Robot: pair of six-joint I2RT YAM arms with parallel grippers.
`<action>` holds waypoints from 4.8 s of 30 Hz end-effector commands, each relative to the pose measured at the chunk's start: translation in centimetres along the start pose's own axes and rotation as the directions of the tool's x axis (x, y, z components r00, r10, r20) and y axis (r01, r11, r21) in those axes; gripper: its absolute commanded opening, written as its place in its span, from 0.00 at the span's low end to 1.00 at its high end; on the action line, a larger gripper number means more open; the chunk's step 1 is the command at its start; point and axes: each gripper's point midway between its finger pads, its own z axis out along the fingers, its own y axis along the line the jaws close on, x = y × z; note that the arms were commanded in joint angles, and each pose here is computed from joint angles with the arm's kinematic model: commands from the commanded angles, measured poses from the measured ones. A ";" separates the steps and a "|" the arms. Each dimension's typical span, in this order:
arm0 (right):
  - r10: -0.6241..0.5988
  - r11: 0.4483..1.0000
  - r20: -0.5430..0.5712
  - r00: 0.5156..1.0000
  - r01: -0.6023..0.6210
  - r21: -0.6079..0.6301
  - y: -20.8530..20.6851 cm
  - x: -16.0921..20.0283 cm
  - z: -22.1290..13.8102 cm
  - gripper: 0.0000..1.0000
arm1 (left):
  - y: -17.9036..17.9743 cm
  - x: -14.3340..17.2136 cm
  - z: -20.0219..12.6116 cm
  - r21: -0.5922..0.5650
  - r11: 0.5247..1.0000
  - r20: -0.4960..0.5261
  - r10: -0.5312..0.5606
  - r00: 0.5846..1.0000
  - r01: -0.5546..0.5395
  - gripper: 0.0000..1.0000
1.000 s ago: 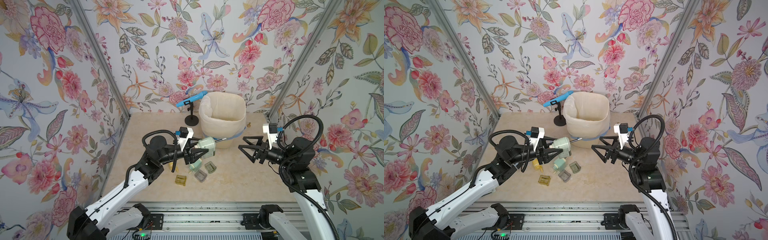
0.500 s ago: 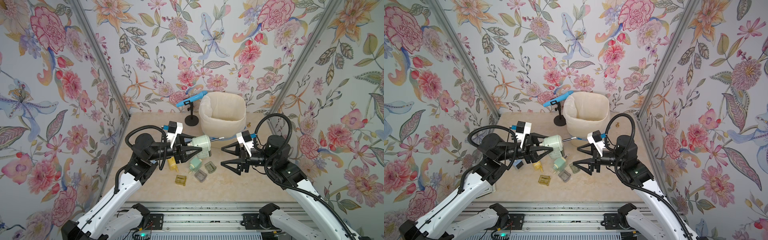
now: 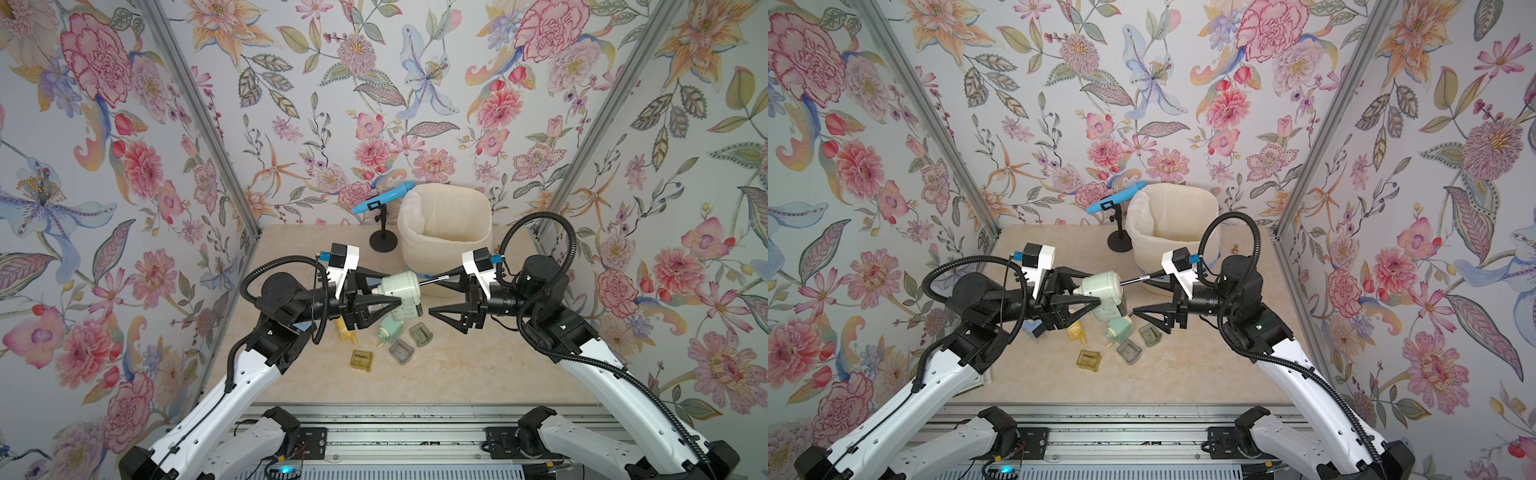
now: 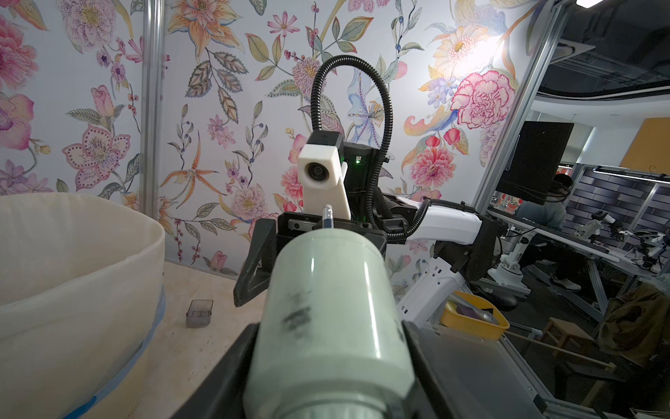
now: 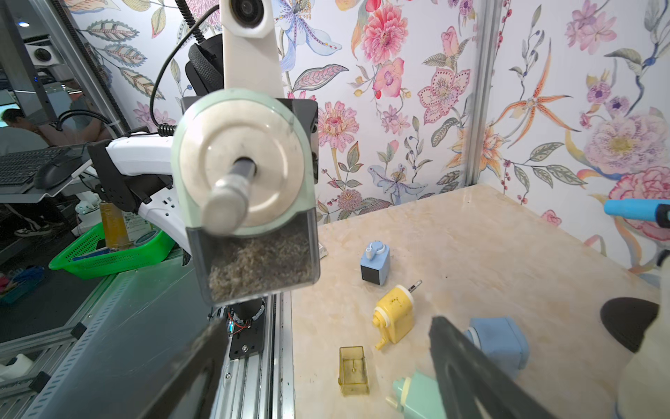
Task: Take out the pencil sharpener tray and clean the shavings
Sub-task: Open the container of the pencil sharpener.
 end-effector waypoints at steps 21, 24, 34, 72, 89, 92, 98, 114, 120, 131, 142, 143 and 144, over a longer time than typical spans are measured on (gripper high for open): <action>-0.011 0.966 -0.029 1.000 0.003 -0.258 3.8 -1.8 1.9 0.92 | -1.1 -1.0 -0.5 0.033 0.999 0.041 0.021 0.999 -0.022 0.22; -0.002 0.966 -0.042 0.999 -0.009 -0.257 3.4 -1.5 2.3 0.91 | -1.1 -1.0 -0.5 0.036 0.999 0.041 0.023 0.999 -0.024 0.22; 0.003 0.952 -0.055 0.998 -0.020 -0.305 3.9 -2.2 2.5 0.84 | -0.9 -0.5 -0.5 0.035 0.999 0.032 0.009 0.999 -0.010 0.22; 0.042 0.927 -0.091 0.995 -0.072 -0.368 5.3 -2.6 2.7 0.66 | -1.0 -0.3 -0.5 0.040 0.999 0.024 0.017 1.000 -0.018 0.22; 0.062 0.938 -0.101 0.993 -0.093 -0.334 4.9 -2.2 2.3 0.52 | -0.7 -0.7 -0.7 0.024 0.999 0.024 0.026 0.999 -0.026 0.23; 0.059 0.942 -0.092 0.994 -0.086 -0.323 4.6 -2.5 1.9 0.51 | -0.6 -0.4 -0.7 0.026 0.999 0.016 0.019 1.000 -0.019 0.23; 0.061 0.941 -0.084 0.995 -0.086 -0.329 4.4 -3.0 1.3 0.52 | 0.0 1.3 -0.6 0.025 1.000 -0.028 -0.018 0.999 0.019 0.21; 0.090 0.938 -0.110 0.990 -0.121 -0.323 3.5 -2.0 2.2 0.62 | 0.9 2.6 -0.4 -0.017 1.000 -0.149 0.002 0.989 -0.005 0.15; 0.096 0.935 -0.122 0.988 -0.132 -0.328 3.6 -1.2 2.4 0.77 | 0.3 1.1 -0.1 0.013 0.999 -0.125 0.036 0.992 -0.034 0.16; 0.074 0.947 -0.127 0.989 -0.110 -0.302 3.4 -0.4 2.2 0.75 | -0.2 0.3 0.2 0.048 0.999 -0.136 0.029 0.990 -0.023 0.16; 0.096 0.942 -0.158 0.983 -0.141 -0.305 3.5 -0.2 2.3 0.67 | 0.1 1.4 0.1 0.038 0.999 -0.176 0.015 0.984 -0.008 0.17; 0.097 0.945 -0.167 0.981 -0.143 -0.295 3.4 0.0 2.3 0.68 | 0.2 1.7 0.0 0.033 0.999 -0.188 0.007 0.982 0.000 0.17; 0.098 0.949 -0.172 0.980 -0.144 -0.281 3.2 0.2 2.3 0.71 | 0.4 2.0 0.0 0.030 1.000 -0.199 0.002 0.980 0.005 0.17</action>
